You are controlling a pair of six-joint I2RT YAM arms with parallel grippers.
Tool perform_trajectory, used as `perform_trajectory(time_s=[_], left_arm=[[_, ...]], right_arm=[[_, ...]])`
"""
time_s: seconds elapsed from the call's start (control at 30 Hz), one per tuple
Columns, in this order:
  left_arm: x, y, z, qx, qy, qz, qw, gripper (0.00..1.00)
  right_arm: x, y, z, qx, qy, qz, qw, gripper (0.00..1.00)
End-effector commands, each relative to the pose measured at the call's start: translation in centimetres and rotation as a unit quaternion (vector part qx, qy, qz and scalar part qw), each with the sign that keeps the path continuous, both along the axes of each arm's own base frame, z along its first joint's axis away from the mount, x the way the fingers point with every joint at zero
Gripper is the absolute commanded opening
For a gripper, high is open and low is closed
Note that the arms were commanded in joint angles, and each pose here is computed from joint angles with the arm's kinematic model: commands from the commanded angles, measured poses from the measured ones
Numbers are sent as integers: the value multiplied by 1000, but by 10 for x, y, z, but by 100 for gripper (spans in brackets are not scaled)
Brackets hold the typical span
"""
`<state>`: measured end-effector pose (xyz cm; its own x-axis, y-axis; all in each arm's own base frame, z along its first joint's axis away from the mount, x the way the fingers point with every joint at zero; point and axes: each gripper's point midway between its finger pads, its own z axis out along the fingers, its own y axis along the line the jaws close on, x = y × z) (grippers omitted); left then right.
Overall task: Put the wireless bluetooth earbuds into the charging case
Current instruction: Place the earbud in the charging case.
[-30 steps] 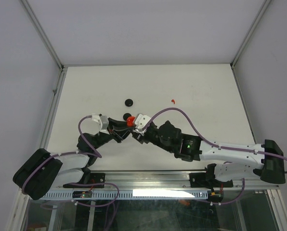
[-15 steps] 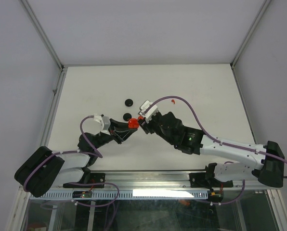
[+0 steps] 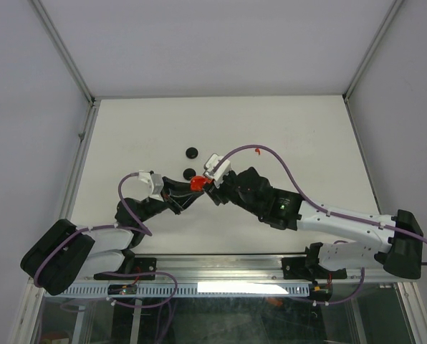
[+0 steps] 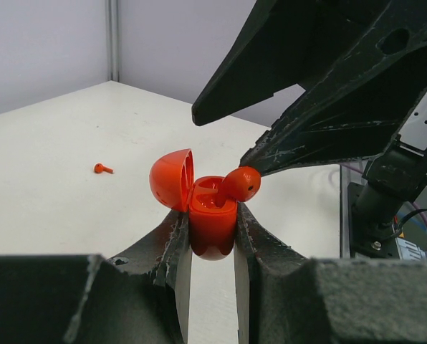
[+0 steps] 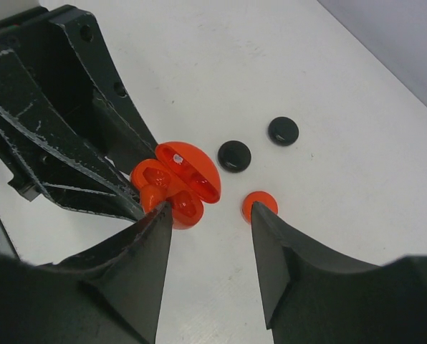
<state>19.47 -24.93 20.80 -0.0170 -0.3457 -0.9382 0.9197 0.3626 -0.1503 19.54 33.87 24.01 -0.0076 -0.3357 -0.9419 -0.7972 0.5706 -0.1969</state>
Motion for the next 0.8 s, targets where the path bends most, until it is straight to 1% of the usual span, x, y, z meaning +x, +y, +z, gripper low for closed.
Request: perform_trajectory(time_s=[0.0,0.13,0.57,0.77], left_arm=[[-3,3,22,-18,-52,-1,998,0],[-3,2,21,-15,-51,-3,999,0],[-5,-4,15,3,-50,-23,999,0],[-4,-3,15,2,-51,-17,999,0]], right_arm=[[-8,8,33,53,-7,28,998,51],[-10,13,37,62,-3,38,997,51],[-5,27,36,69,12,32,997,52],[-7,28,39,71,16,33,997,53]])
